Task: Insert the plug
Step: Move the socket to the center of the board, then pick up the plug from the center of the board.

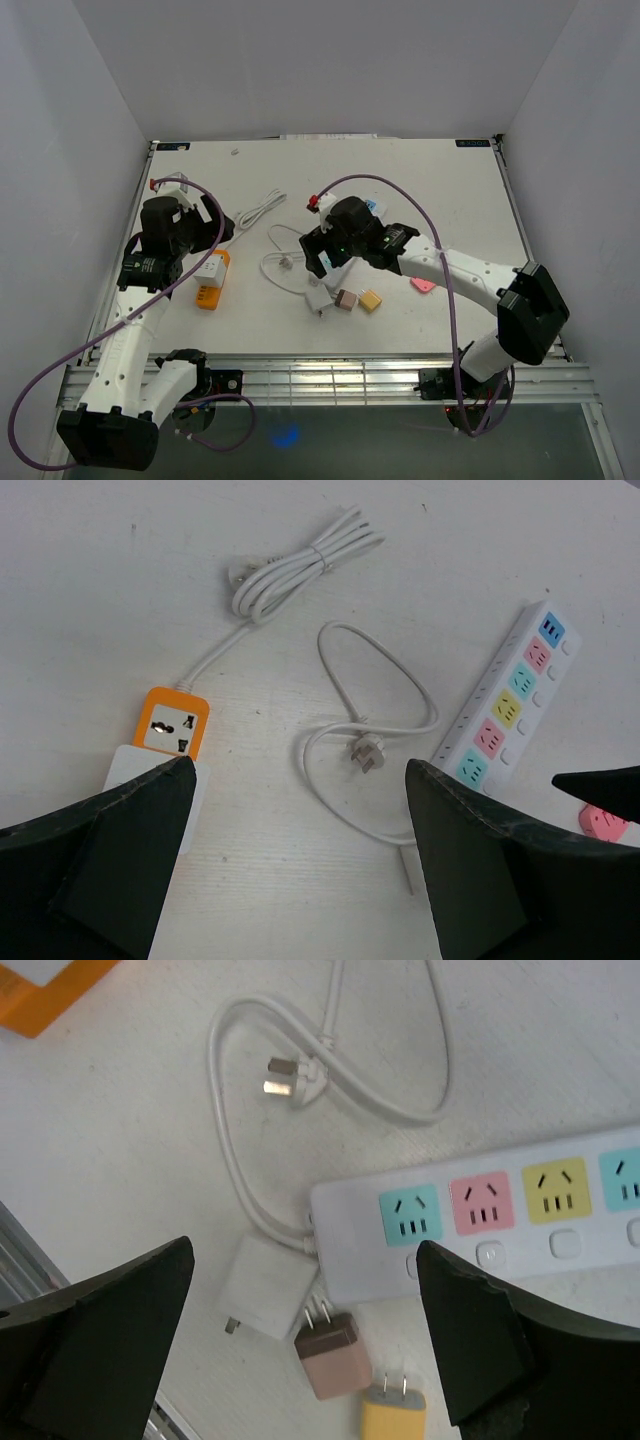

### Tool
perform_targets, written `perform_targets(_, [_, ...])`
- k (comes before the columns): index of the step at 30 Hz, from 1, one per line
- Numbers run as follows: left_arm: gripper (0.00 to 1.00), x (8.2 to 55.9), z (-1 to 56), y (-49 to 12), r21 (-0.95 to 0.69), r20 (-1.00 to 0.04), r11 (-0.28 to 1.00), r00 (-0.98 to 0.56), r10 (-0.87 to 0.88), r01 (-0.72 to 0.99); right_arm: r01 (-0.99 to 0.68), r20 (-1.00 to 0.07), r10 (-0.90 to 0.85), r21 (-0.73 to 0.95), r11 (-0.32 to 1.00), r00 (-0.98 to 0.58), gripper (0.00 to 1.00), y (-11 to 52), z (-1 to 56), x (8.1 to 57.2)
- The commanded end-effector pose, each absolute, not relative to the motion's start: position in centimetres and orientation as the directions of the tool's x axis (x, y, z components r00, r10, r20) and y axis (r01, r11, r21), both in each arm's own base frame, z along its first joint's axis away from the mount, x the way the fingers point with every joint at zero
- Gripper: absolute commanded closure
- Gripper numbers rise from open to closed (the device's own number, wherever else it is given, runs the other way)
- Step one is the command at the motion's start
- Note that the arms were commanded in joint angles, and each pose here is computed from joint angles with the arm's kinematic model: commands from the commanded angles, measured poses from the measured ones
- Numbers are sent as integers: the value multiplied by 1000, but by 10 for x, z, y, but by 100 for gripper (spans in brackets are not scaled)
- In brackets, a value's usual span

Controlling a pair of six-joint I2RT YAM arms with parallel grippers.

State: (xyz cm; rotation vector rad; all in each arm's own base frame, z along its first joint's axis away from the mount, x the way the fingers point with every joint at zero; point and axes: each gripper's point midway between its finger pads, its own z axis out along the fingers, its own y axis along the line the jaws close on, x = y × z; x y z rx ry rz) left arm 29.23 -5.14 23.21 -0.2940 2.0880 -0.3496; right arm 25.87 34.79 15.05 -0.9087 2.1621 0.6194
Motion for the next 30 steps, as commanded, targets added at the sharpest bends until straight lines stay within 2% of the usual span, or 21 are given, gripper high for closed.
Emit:
perform_targets(1, [3, 293, 236, -57, -365, -802, 931, -501, -326, -22, -740, -776, -412, 102, 665, -477, 2, 324, 156, 252])
perform_targets(3, [2, 292, 239, -60, -372, -804, 928, -499, -324, -3, -733, -768, -417, 97, 674, -485, 10, 312, 145, 244])
perform_targets(10, [2, 293, 238, -54, -360, -802, 932, -497, -331, -40, -675, -791, -348, 109, 729, -503, 11, 288, 141, 236])
perform_targets(15, [2, 291, 239, -51, -356, -808, 933, -483, -337, -55, -634, -840, -225, 170, 754, -494, 11, 282, 145, 234])
perform_targets(19, [2, 293, 230, -54, -361, -796, 931, -505, -333, -46, -645, -804, -260, 189, 741, -535, 10, 284, 140, 225])
perform_targets(23, [2, 296, 222, -60, -364, -780, 931, -539, -319, -25, -671, -791, -277, 216, 709, -546, 5, 295, 136, 217])
perform_targets(30, [2, 296, 219, -74, -393, -770, 918, -563, -298, 50, -684, -742, -335, 222, 695, -581, 10, 316, 118, 209])
